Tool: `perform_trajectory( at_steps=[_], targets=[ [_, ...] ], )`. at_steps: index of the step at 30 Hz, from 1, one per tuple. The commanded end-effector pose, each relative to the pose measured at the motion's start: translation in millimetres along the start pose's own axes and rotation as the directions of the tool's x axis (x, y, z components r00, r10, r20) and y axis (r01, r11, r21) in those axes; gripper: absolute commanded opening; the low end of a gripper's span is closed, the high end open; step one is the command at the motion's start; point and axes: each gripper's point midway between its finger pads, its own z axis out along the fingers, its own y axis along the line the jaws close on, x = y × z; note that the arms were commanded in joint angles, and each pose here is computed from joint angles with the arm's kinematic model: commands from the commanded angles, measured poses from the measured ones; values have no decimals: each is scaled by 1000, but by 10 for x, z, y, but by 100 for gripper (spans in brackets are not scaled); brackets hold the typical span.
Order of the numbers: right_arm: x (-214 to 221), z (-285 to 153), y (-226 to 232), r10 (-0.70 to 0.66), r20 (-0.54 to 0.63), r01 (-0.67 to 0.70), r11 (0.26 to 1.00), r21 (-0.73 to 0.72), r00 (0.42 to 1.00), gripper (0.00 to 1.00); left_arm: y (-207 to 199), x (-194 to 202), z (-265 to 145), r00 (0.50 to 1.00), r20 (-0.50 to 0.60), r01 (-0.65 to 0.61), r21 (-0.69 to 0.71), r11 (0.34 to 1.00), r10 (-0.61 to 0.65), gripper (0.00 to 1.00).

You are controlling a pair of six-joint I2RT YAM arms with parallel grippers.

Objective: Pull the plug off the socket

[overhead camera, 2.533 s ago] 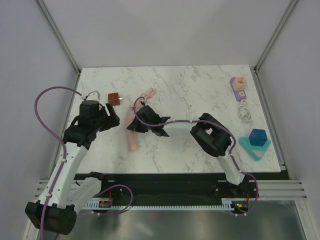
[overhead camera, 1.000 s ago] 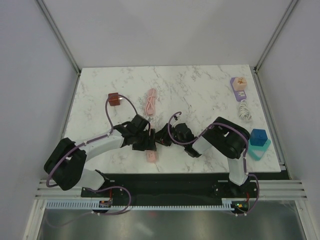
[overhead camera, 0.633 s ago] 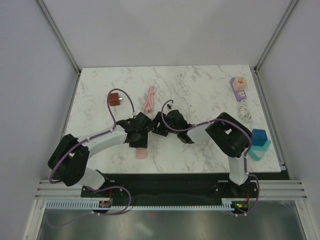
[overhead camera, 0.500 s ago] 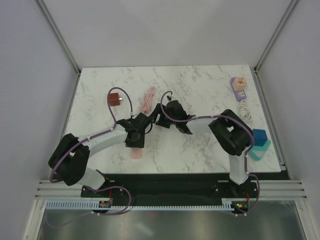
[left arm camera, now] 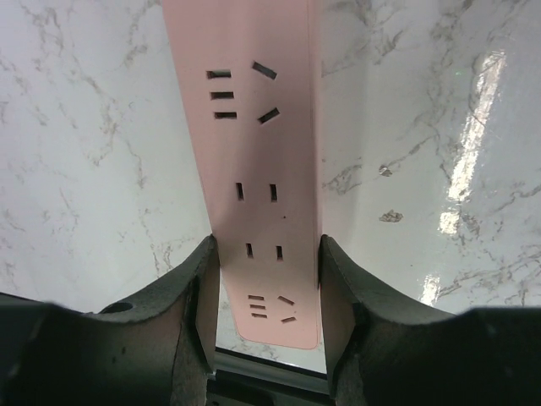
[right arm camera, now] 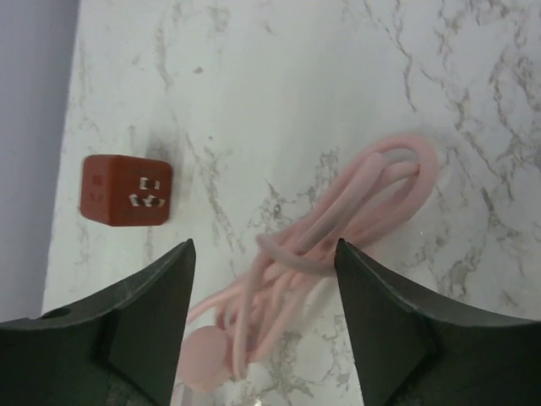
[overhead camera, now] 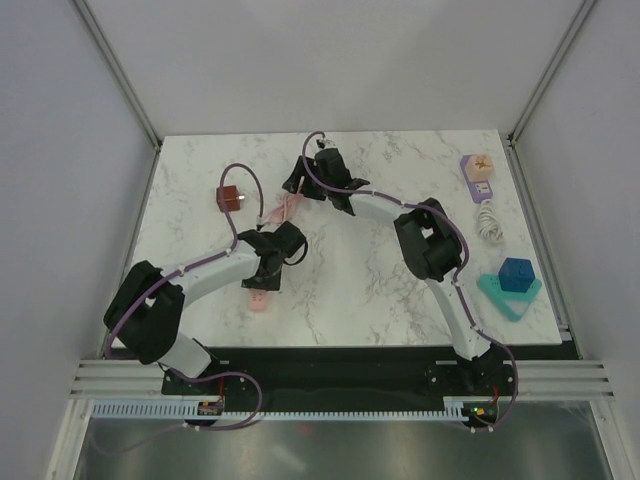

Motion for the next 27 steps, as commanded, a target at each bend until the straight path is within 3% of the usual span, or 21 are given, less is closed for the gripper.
perform_trajectory(
  at_steps=[1, 12, 14, 17, 21, 25, 27],
  targets=[
    [288, 82, -157, 10, -72, -4, 997, 74, 997, 72, 144, -145, -50, 999, 50, 4, -86, 996, 0, 2],
    [514, 185, -208, -78, -63, 86, 987, 134, 995, 62, 89, -86, 75, 1000, 2, -5, -113, 994, 5, 2],
    [529, 330, -261, -115, -51, 120, 985, 127, 992, 51, 82, -38, 117, 1000, -14, -6, -117, 993, 5, 2],
    [279, 577, -191, -207, 80, 201, 976, 83, 975, 39, 62, 54, 193, 998, -53, -28, -121, 992, 22, 2],
    [-79, 788, -85, -275, 205, 273, 961, 42, 939, 39, 57, 77, 229, 998, -62, -36, -127, 991, 28, 2],
    [-319, 886, -120, -211, 258, 216, 976, 9, 943, 39, 28, 85, 286, 996, -75, -49, -128, 991, 40, 2],
    [-341, 882, -112, -198, 259, 210, 977, -21, 945, 47, 27, 98, 310, 996, -80, -49, -136, 989, 38, 2]
  ],
)
